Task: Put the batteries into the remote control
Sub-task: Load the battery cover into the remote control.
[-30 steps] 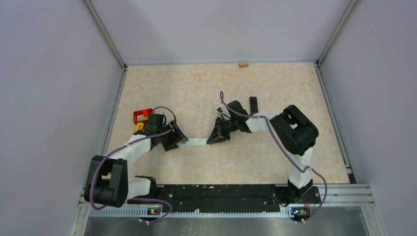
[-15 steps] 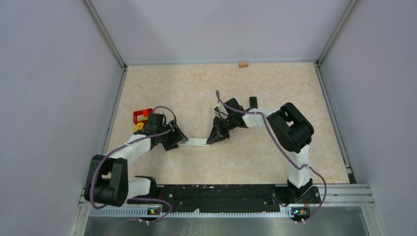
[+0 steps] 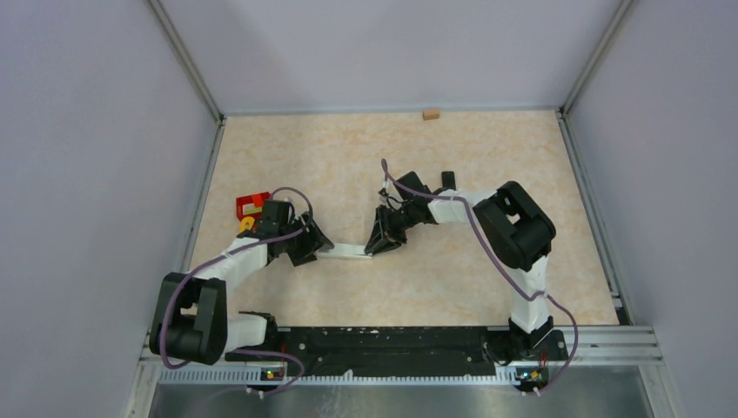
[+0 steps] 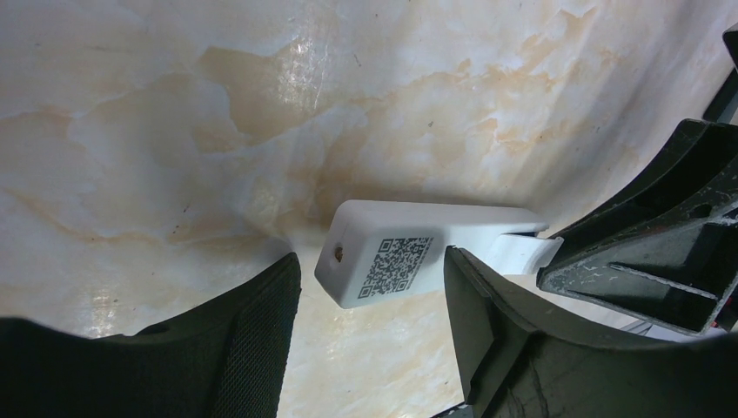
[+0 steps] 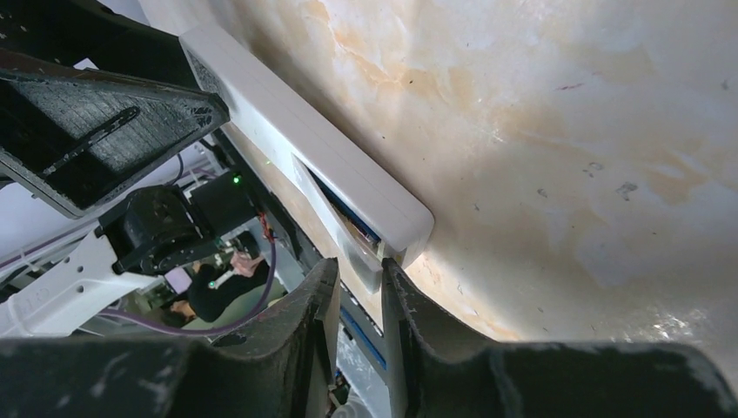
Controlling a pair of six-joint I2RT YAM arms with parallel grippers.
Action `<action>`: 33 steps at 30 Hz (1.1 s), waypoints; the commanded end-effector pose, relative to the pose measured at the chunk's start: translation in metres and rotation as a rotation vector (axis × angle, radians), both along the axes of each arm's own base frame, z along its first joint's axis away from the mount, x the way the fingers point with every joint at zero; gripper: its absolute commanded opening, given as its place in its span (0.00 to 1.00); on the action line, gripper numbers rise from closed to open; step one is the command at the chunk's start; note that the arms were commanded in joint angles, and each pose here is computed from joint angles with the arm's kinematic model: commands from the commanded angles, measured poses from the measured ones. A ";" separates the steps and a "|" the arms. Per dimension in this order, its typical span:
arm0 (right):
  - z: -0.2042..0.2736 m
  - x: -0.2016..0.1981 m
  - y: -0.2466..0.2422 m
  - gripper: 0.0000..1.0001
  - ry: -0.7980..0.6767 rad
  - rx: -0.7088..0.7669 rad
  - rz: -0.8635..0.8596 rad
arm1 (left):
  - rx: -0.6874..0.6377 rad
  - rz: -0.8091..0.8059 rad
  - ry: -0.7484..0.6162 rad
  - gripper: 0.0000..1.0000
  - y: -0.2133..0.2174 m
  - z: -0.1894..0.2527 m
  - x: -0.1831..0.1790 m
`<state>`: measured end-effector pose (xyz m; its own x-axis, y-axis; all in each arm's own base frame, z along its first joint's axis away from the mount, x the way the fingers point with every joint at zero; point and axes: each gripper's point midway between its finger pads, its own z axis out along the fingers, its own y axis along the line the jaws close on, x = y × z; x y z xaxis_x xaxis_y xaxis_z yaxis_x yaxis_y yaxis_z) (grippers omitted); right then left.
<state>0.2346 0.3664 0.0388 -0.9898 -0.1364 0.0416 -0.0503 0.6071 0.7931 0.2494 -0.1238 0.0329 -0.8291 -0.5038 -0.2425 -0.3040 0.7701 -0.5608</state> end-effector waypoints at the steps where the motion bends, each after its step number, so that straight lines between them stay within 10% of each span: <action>1: 0.010 0.013 0.003 0.28 -0.075 -0.010 -0.016 | 0.139 0.021 0.107 0.66 0.025 -0.033 -0.024; 33: 0.010 0.024 -0.006 0.33 -0.138 -0.023 -0.063 | 0.174 0.041 0.115 0.65 0.031 -0.034 -0.026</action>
<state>0.2505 0.3622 0.0482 -0.9951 -0.0876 -0.0469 -0.0919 0.6321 0.7694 0.2493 -0.1221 0.0321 -0.8261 -0.5059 -0.2483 -0.3089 0.7750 -0.5513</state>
